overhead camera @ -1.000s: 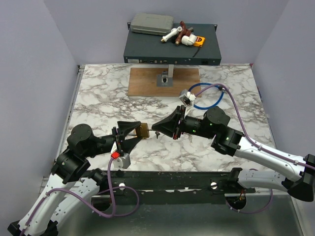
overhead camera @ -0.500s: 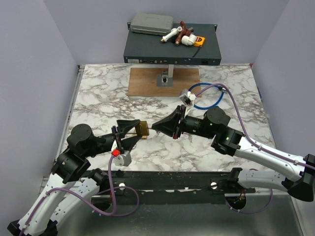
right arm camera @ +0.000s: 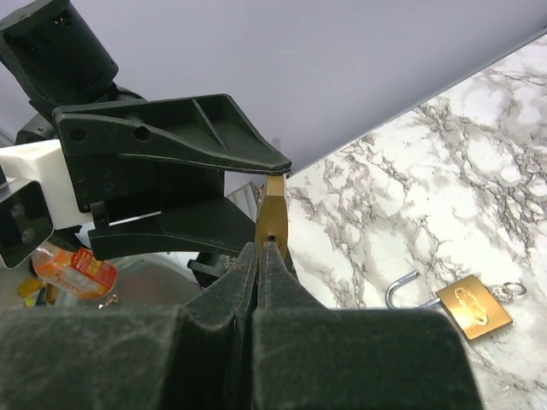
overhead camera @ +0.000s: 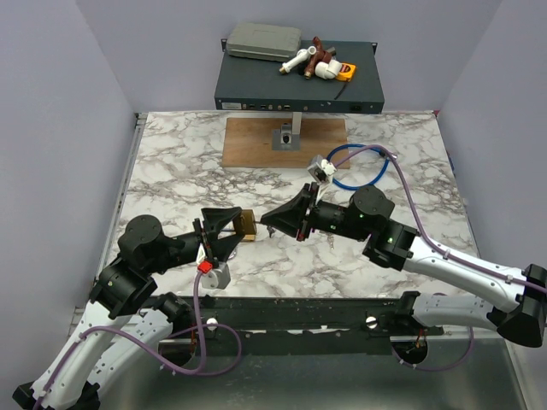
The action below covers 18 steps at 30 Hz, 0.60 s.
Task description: Unlock with the key
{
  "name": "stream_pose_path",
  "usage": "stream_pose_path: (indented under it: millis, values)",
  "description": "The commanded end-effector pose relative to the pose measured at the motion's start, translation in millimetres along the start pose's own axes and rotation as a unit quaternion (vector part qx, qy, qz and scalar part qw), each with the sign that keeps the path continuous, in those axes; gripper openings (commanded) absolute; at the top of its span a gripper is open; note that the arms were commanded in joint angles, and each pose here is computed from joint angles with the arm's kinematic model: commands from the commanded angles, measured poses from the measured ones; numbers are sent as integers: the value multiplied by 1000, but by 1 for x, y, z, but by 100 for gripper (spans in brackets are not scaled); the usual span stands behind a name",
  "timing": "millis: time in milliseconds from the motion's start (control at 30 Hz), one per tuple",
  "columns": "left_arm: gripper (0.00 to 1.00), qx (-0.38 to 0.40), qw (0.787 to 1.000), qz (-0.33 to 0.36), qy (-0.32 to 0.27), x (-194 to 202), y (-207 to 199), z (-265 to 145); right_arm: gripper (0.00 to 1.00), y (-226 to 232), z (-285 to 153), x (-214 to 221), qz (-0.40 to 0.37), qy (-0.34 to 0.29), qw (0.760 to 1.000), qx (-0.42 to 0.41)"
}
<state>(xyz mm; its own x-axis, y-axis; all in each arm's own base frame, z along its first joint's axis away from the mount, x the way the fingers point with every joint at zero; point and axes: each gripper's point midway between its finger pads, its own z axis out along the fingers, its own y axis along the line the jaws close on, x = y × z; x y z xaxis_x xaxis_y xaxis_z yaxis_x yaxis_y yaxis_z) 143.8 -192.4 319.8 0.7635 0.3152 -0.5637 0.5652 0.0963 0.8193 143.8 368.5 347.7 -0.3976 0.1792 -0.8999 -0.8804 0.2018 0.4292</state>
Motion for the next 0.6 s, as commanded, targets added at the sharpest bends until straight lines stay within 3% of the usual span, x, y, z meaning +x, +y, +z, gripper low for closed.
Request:
stream_pose_path:
  millis: [0, 200, 433, 567]
  values:
    - [0, -36, 999, 39, -1, -7, 23, -2, 1, 19, 6, 0, 8, -2, 999, -35]
    - [0, -29, 998, 54, 1, -5, 19, -2, 1, 20, 10, 3, 11, 3, 999, -39]
    - [0, -14, 995, 78, -58, -32, 14, -5, 1, 21, 8, 7, 14, 2, 999, -44]
    - [0, -17, 996, 70, -57, -33, 16, -4, 1, 22, 7, 5, 15, -2, 999, -46]
